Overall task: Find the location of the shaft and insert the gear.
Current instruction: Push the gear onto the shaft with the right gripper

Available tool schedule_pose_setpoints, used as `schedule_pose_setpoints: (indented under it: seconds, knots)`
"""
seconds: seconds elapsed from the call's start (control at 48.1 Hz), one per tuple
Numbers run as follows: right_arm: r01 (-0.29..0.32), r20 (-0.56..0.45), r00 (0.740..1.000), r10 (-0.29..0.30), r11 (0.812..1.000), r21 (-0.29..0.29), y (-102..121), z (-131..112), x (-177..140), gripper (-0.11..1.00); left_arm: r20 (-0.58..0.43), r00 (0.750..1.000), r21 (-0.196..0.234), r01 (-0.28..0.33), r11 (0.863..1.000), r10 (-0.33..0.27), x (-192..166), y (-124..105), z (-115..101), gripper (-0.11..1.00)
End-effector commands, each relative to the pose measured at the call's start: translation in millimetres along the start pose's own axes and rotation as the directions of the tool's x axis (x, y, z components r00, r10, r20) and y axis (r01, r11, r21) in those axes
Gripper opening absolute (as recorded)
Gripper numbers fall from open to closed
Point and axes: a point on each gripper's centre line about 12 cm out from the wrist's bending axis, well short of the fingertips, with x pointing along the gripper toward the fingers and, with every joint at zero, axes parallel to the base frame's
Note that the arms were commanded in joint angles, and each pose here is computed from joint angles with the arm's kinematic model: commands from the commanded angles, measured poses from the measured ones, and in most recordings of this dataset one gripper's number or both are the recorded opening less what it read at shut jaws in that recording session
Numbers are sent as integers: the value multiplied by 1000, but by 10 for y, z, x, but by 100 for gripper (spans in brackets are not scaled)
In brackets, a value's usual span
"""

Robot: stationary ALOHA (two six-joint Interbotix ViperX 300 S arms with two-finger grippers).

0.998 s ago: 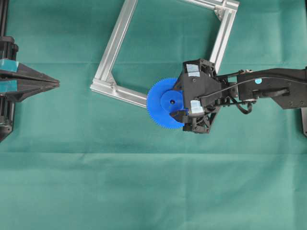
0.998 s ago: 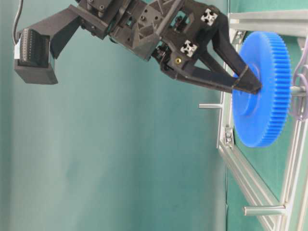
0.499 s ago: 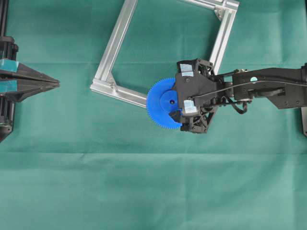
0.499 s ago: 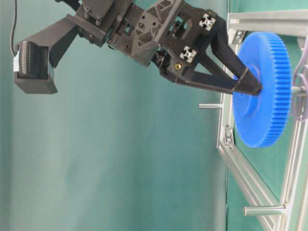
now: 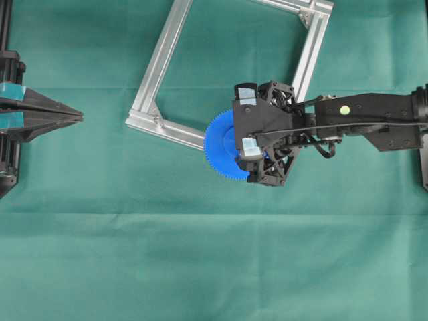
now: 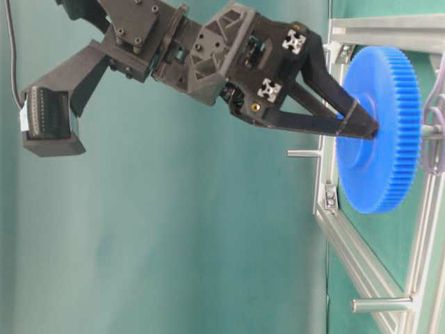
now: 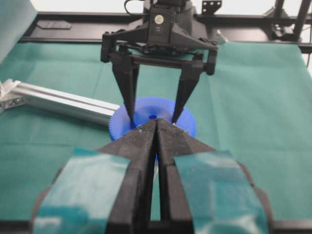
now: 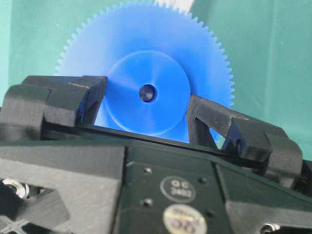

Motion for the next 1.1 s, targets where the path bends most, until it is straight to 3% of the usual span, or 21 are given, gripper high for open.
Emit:
schedule_pose_setpoints:
  seconds: [0.0,0.291,1.081]
  knots:
    - [4,-14,1000,-4,1000,9,-20,6,6,70,28,1000,-2,-3,1000,3,10,7,108,1]
    - [-12,-48,999,14,999,52,21,32,12,70,23,1000,0,-3,1000,3,13,6,97,1]
    - [-6,-69,998,11,997,72,42,45,170,70,5,1000,-2,-3,1000,3,10,6,81,1]
